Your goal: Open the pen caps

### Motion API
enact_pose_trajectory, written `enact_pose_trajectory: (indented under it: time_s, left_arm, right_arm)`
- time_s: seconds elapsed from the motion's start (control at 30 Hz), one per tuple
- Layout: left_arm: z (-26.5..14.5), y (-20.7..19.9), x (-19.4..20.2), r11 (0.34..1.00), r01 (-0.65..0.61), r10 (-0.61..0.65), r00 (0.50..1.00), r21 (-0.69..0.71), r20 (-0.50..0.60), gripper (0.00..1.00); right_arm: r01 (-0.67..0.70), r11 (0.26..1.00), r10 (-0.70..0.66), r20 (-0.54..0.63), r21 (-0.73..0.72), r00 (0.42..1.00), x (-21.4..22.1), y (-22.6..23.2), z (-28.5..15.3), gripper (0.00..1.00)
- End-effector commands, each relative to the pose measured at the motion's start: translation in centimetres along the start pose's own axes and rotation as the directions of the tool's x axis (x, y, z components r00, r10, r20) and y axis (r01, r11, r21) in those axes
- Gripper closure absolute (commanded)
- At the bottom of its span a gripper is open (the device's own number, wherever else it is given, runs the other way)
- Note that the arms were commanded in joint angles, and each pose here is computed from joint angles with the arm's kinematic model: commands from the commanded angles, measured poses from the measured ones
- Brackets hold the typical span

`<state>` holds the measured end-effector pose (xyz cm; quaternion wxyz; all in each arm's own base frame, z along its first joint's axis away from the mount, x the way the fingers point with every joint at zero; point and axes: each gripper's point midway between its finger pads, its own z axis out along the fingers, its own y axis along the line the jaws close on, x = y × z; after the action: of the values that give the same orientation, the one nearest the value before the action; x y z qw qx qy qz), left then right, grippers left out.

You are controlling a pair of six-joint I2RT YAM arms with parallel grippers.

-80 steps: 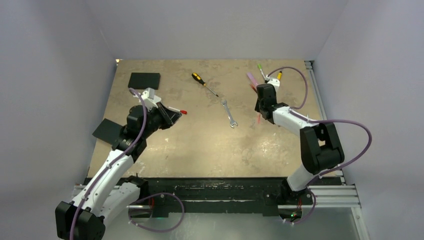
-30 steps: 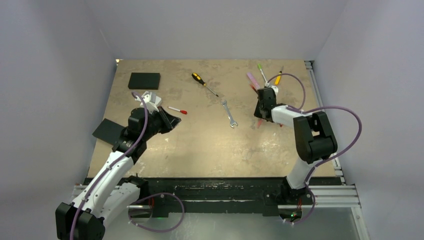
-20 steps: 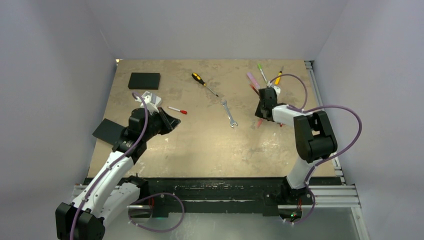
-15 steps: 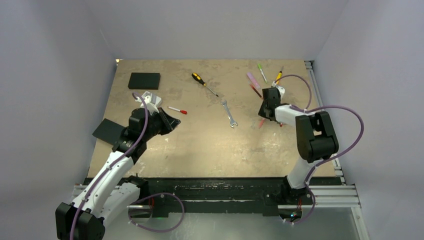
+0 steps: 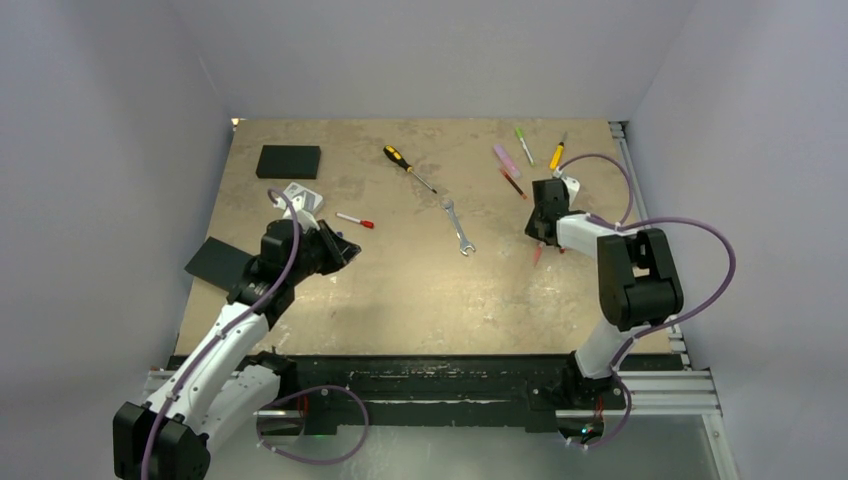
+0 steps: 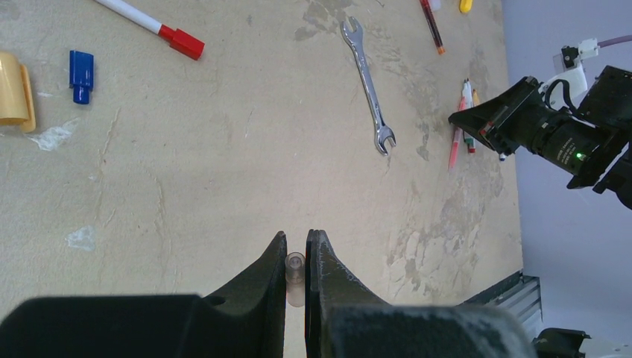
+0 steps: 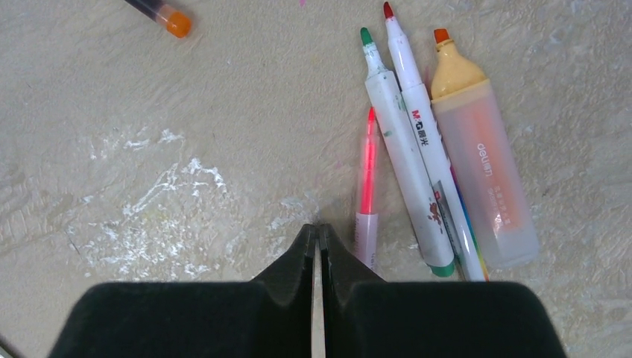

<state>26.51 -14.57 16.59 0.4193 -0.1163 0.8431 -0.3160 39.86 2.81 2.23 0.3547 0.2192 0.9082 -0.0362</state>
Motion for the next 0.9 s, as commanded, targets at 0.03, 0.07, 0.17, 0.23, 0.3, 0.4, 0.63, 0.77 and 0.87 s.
enact_pose_trajectory:
  time_s: [0.03,0.07,0.17,0.23,0.3,0.4,0.63,0.77,0.87]
  left_arm:
    - [0.3,0.3,-0.3,1.000,-0.001,0.001,1.000,-0.017,0.015,1.00]
    - [0.4,0.5,-0.2,1.000,0.002,-0.001,1.000,-0.024,0.013,1.00]
    - [0.6,1.2,-0.4,0.998,0.006,-0.004,1.000,-0.068,0.020,1.00]
    - [0.8,2.1,-0.9,0.993,0.005,-0.001,0.999,-0.122,0.036,1.00]
    - [1.4,3.3,-1.4,0.980,0.001,0.007,0.999,-0.197,0.044,1.00]
    - [2.7,5.8,-1.7,0.942,-0.030,0.037,0.999,-0.334,0.015,1.00]
    - [5.9,10.4,-1.4,0.848,-0.105,0.086,0.994,-0.520,-0.060,1.00]
    - [8.0,12.1,-0.7,0.810,-0.132,0.086,0.991,-0.571,-0.107,0.94]
    - [9.3,12.5,-0.5,0.801,-0.143,0.084,0.988,-0.581,-0.128,0.89]
  right_arm:
    - [0.009,1.000,-0.009,0.000,0.028,1.000,0.2,-1.4,-1.4,0.91]
    - [-0.001,1.000,0.001,0.028,0.013,1.000,-0.6,-1.1,-1.7,0.89]
    - [-0.018,0.992,0.031,0.107,-0.126,0.994,-2.9,1.3,-3.9,0.78]
    - [-0.007,0.968,0.050,0.167,-0.251,0.985,-4.5,3.5,-6.2,0.66]
    - [0.029,0.923,0.056,0.209,-0.384,0.976,-5.2,6.4,-9.0,0.54]
    - [0.091,0.847,0.036,0.227,-0.524,0.973,-4.1,10.2,-12.6,0.41]
    - [0.131,0.734,-0.006,0.187,-0.666,0.982,0.6,12.7,-15.6,0.26]
    - [0.140,0.722,-0.008,0.195,-0.677,0.981,1.0,12.3,-16.1,0.24]
    - [0.146,0.712,-0.008,0.200,-0.687,0.980,1.2,12.2,-16.5,0.23]
